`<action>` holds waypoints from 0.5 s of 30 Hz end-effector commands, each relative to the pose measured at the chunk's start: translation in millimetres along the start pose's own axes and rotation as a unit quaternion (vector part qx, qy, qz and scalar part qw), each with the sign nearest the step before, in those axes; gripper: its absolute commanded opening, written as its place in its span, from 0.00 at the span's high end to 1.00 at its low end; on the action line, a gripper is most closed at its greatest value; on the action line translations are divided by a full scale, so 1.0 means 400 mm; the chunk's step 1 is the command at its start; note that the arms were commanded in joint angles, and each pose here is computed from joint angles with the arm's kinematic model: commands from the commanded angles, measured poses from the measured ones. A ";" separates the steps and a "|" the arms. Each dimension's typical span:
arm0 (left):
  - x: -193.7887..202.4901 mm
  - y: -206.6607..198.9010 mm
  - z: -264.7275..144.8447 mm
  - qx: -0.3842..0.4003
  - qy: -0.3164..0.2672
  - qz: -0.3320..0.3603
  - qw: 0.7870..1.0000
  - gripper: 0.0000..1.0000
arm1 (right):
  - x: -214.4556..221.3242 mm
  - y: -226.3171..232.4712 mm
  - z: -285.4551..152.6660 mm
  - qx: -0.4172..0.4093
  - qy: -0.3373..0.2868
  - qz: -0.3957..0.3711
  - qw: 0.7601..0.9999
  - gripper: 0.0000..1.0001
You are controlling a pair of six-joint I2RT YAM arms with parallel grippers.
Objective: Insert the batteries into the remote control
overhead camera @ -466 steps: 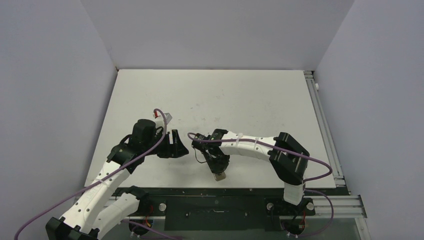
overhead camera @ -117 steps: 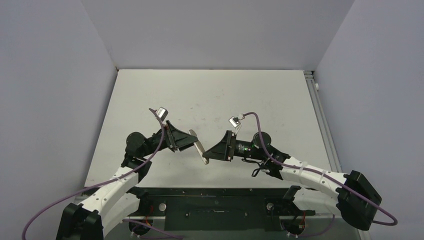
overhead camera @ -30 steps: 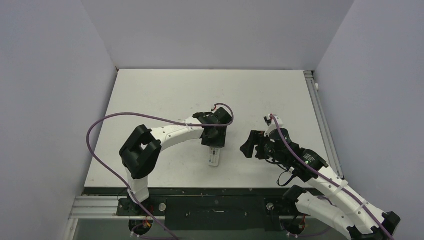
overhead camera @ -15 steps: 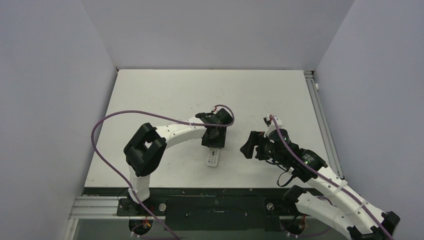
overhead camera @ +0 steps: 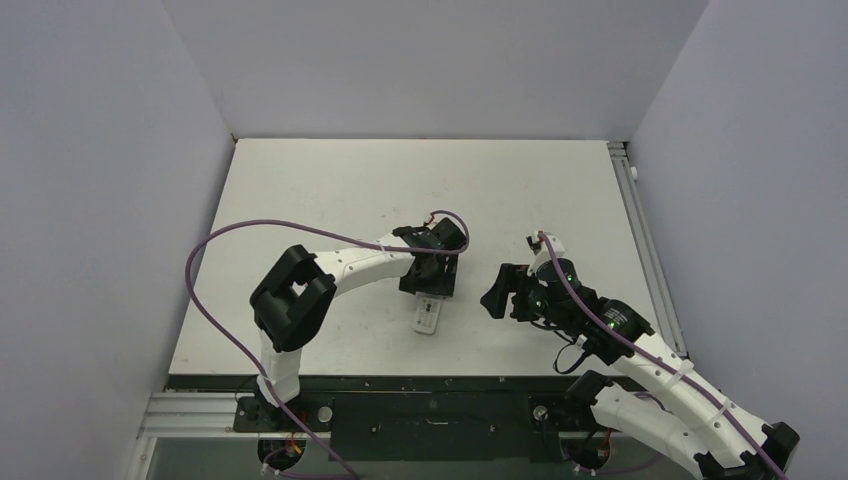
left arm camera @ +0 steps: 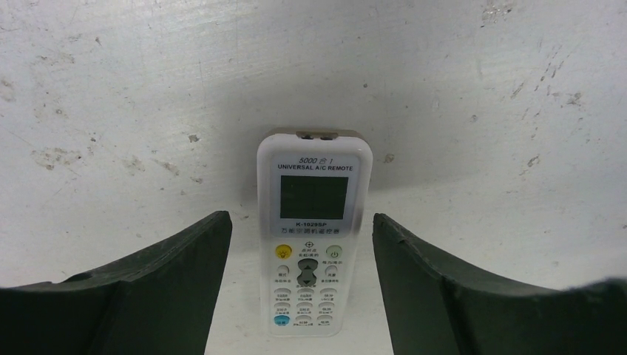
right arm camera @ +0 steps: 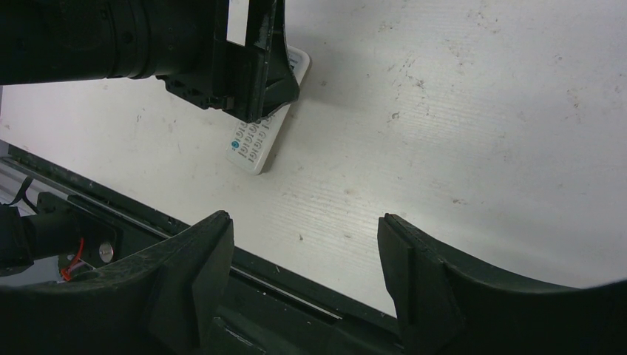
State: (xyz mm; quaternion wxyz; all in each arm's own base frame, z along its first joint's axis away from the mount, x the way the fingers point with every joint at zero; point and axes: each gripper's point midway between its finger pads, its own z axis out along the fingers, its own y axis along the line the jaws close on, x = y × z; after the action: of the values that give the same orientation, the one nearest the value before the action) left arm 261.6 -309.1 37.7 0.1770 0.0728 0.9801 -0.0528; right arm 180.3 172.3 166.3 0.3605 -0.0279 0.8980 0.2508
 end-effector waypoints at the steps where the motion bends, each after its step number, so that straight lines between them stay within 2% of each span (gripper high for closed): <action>1: -0.037 -0.005 -0.012 0.001 -0.024 -0.013 1.000 0.32 | -0.011 0.004 0.000 -0.005 -0.011 0.001 1.000 0.30; 7: -0.047 -0.003 -0.043 0.010 -0.038 -0.013 0.999 0.28 | -0.012 0.005 0.005 -0.004 -0.009 -0.001 1.000 0.30; 12: -0.061 -0.010 -0.094 0.033 -0.058 -0.007 0.998 0.16 | -0.027 -0.001 0.002 0.007 -0.016 -0.011 1.000 0.29; 13: -0.065 -0.011 -0.106 0.036 -0.063 -0.007 0.997 0.03 | -0.032 -0.002 -0.001 0.010 -0.018 -0.014 1.000 0.28; 15: -0.076 -0.011 -0.133 0.045 -0.073 -0.007 0.996 0.04 | -0.038 -0.002 -0.002 0.013 -0.019 -0.020 1.000 0.27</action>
State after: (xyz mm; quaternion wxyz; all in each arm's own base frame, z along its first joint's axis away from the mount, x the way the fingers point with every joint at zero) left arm 261.3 -306.0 54.4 0.1945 0.0770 0.9757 -0.0644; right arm 181.0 171.7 163.5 0.3584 -0.0316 0.9004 0.2446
